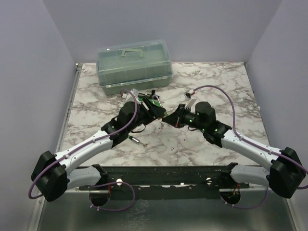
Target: Unlock with the key
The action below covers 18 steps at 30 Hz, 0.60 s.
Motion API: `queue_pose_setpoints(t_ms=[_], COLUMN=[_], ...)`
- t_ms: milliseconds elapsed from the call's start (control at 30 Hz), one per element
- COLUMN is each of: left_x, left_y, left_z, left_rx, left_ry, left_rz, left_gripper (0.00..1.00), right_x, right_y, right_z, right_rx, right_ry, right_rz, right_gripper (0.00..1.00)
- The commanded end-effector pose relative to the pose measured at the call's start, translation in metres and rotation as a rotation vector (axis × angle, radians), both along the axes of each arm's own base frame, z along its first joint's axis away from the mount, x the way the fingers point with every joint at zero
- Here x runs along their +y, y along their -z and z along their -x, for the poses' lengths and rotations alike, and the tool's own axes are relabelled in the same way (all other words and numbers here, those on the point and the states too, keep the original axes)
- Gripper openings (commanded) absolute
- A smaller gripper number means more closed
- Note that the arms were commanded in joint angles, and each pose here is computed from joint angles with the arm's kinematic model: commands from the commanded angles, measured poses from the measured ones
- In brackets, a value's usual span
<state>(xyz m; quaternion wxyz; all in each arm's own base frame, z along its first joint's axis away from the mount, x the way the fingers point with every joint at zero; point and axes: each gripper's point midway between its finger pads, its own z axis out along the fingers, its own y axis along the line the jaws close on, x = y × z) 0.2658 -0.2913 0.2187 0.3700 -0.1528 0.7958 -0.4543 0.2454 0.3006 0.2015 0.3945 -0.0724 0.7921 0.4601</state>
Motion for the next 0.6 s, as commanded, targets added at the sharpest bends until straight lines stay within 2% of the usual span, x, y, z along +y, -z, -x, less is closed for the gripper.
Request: queue_pose_setpoints(t_ms=[0, 567], left_x=[-0.018, -0.012], left_y=[-0.074, -0.100], left_z=[0.024, 0.049], left_rx=[-0.175, -0.303], left_ry=[0.152, 0.234], left_rz=[0.199, 0.294], left_gripper=[0.00, 0.00], right_x=[0.001, 0.005], right_y=[-0.026, -0.053], right_z=[-0.011, -0.011], right_rx=[-0.061, -0.097], right_ry=[0.026, -0.029], right_rz=[-0.051, -0.164], right_gripper=[0.00, 0.00])
